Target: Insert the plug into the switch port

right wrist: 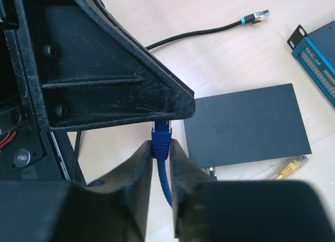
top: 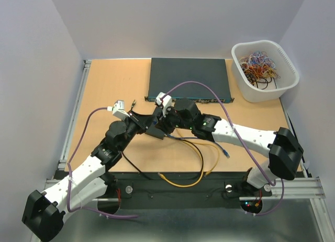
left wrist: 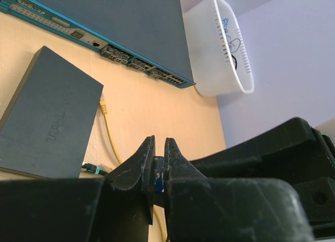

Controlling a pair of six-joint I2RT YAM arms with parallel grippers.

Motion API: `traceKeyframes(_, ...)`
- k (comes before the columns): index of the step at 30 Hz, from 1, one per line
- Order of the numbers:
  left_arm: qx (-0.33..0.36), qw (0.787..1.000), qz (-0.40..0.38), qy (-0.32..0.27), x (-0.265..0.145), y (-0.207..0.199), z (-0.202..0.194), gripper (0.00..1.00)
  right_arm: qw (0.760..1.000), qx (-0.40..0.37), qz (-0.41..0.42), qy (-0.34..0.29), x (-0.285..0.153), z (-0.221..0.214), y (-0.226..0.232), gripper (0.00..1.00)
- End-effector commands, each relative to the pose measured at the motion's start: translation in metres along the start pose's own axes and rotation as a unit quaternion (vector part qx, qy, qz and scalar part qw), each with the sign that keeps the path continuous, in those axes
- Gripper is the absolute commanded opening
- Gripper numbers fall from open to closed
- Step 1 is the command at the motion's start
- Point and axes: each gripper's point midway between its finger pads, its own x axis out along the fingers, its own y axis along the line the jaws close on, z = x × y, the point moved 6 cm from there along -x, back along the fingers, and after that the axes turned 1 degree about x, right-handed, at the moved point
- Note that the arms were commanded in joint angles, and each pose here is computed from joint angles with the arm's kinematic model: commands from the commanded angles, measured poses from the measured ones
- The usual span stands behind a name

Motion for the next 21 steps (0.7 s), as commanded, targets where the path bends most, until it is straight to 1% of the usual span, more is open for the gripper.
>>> traceKeyframes(1,-0.008,0.999,-0.032,-0.026,-0.002,-0.017,0.013,0.0,0.999,-0.008,-0.006,-0.047,0.004,0.026,0.001,0.19)
traceKeyframes(3,-0.008,0.999,-0.035,-0.027,-0.002,-0.017,0.013,0.0,0.999,-0.006,-0.004,-0.046,0.004,0.024,0.002,0.12)
traceKeyframes(4,-0.008,0.999,-0.036,-0.026,-0.002,-0.017,0.012,0.0,0.999,-0.005,-0.005,-0.046,0.004,0.023,0.001,0.05)
traceKeyframes(5,-0.007,0.999,-0.036,-0.027,-0.002,-0.016,0.012,0.0,0.999,-0.003,-0.011,-0.045,0.003,0.02,0.0,0.02)
traceKeyframes(7,-0.003,0.999,-0.032,-0.026,-0.001,-0.014,0.011,0.0,0.999,-0.001,-0.025,-0.047,0.002,0.018,-0.003,0.0)
traceKeyframes(8,-0.001,0.999,-0.028,-0.025,0.0,-0.012,0.01,0.04,0.998,0.005,-0.037,-0.047,0.001,0.018,-0.006,0.01)
traceKeyframes(9,0.002,1.0,-0.02,-0.022,0.002,-0.009,0.009,0.18,0.997,0.014,-0.066,-0.046,0.0,0.014,-0.012,0.0)
traceKeyframes(10,0.007,1.0,-0.015,-0.022,0.003,-0.007,0.008,0.28,0.996,0.016,-0.077,-0.047,0.0,0.013,-0.015,0.0)
traceKeyframes(11,0.013,1.0,-0.009,-0.021,0.005,-0.005,0.007,0.48,0.994,0.018,-0.099,-0.046,-0.001,0.01,-0.02,0.0)
traceKeyframes(13,0.021,1.0,-0.003,-0.022,0.007,-0.003,0.009,0.64,0.992,0.021,-0.12,-0.034,-0.003,0.0,-0.026,0.0)
traceKeyframes(14,0.032,0.999,0.001,-0.023,0.008,-0.001,0.009,0.76,0.99,0.022,-0.139,-0.029,-0.005,-0.005,-0.031,0.0)
traceKeyframes(17,0.047,0.998,0.021,-0.034,0.012,0.007,0.015,0.88,0.984,0.036,-0.173,-0.002,-0.01,-0.026,-0.047,0.0)
traceKeyframes(21,0.057,0.996,0.041,-0.047,0.021,0.022,0.025,0.89,0.977,0.064,-0.198,0.039,-0.013,-0.055,-0.066,0.0)
